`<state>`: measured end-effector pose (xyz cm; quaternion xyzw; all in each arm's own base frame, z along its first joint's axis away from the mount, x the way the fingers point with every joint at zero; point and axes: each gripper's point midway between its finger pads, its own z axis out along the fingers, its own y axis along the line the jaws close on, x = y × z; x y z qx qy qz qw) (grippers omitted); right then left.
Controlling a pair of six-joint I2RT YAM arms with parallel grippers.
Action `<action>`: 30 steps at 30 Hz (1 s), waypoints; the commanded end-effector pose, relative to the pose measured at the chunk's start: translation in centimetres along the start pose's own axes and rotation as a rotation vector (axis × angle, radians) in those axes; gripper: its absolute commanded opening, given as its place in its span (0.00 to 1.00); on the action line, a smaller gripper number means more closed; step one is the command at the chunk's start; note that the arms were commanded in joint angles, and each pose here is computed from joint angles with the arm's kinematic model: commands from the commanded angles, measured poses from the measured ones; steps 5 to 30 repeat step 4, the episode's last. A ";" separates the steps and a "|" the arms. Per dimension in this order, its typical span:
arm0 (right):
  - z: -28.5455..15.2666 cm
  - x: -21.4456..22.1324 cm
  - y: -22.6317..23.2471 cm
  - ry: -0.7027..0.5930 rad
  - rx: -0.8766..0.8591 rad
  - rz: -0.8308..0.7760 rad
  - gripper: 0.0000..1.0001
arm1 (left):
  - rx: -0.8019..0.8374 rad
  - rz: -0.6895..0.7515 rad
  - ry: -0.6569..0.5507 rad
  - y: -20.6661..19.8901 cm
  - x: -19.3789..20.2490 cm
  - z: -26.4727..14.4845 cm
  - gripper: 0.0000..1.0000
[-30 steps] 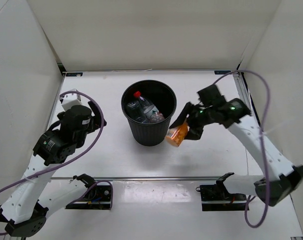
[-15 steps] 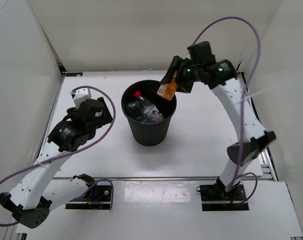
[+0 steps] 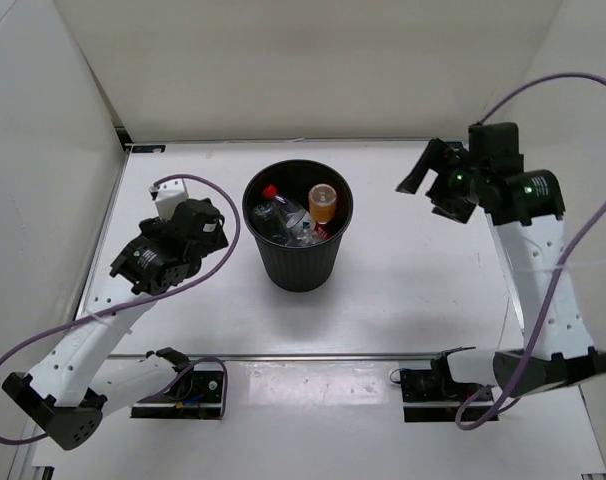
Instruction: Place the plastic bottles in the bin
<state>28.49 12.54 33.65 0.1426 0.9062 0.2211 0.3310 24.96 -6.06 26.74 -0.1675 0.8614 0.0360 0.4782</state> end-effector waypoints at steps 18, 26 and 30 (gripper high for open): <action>-0.3 -0.9 -5.4 -0.083 0.125 0.067 1.00 | -0.219 0.035 0.010 4.2 3.3 1.8 1.00; -0.3 -0.9 -5.4 -0.083 0.125 0.067 1.00 | -0.219 0.035 0.010 4.2 3.3 1.8 1.00; -0.3 -0.9 -5.4 -0.083 0.125 0.067 1.00 | -0.219 0.035 0.010 4.2 3.3 1.8 1.00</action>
